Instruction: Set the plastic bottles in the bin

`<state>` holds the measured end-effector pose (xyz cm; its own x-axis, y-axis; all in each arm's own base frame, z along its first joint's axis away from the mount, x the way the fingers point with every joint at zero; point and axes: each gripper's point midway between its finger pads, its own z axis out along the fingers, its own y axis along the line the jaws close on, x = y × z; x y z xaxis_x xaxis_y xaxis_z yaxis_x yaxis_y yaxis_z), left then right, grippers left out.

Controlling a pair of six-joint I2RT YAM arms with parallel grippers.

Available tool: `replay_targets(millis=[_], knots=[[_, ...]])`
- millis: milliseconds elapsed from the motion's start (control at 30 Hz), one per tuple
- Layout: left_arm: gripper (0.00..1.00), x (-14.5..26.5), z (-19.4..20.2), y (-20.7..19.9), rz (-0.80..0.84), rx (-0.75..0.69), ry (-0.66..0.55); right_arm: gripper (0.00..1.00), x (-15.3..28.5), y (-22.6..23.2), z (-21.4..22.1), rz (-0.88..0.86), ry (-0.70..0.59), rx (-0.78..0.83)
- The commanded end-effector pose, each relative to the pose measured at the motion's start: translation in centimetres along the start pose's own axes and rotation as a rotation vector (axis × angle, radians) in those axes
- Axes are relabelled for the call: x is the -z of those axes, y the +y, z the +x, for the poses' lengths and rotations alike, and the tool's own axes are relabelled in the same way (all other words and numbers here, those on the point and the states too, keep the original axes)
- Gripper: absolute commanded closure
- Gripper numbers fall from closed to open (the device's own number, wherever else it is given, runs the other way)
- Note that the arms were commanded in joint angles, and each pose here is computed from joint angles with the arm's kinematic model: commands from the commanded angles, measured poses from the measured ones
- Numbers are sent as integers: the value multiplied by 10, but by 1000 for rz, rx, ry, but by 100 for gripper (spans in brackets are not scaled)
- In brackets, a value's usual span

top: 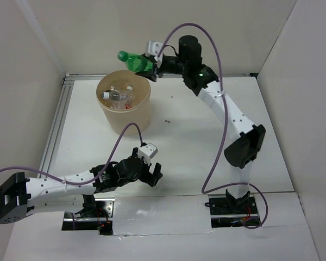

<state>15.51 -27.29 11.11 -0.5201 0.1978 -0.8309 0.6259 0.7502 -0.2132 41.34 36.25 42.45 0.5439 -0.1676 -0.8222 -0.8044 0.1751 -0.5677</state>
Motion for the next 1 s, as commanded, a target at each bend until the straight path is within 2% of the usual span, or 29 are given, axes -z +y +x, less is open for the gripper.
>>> replay_targets(millis=[0,33,67,100,267,333,367,433,533,567,600,667,700,733,767,800,867,900,933,967], knots=[[1,12,-35,-8,24,44,-115,55,-39,-9,-2,1,-78,-97],[1,14,-32,-5,14,52,-115,53,-54,-6,23,-14,-57,-147],[1,17,-36,-4,10,57,-131,51,-61,-8,8,-13,-91,-166],[1,21,-36,-2,14,60,-141,44,-69,-5,8,-21,-101,-185],[1,31,-40,3,1,78,-161,25,-85,-3,34,5,-68,-249],[1,31,-40,3,1,78,-161,21,-85,-3,37,10,-58,-265],[1,31,-40,3,1,78,-161,10,-84,-1,39,6,-51,-274],[1,32,-47,1,8,72,-178,0,-78,-4,26,18,-57,-286],[1,28,-49,-1,2,48,-169,0,-61,-13,3,46,-60,-303],[1,29,-58,-4,8,41,-185,0,-52,-23,2,84,-44,-303],[1,28,-60,-6,9,41,-185,0,-38,-28,-19,117,-43,-319],[1,28,-68,-5,-18,36,-175,0,-12,-47,-16,223,15,-357],[1,28,-74,1,-61,38,-187,0,12,-61,-21,330,64,-387],[1,29,-77,2,-83,77,-191,0,25,-61,-1,375,128,-431],[1,34,-93,1,-98,83,-208,0,68,-73,30,493,237,-491],[1,34,-93,1,-99,83,-208,0,73,-75,37,530,268,-498],[1,38,-109,-4,-84,72,-244,0,124,-63,71,636,399,-572],[1,40,-115,-8,-67,66,-259,0,157,-63,69,744,459,-564],[1,40,-115,-7,-69,52,-259,0,173,-40,104,778,564,-614],[1,43,-122,-9,-65,42,-271,0,193,-30,118,840,629,-636]])
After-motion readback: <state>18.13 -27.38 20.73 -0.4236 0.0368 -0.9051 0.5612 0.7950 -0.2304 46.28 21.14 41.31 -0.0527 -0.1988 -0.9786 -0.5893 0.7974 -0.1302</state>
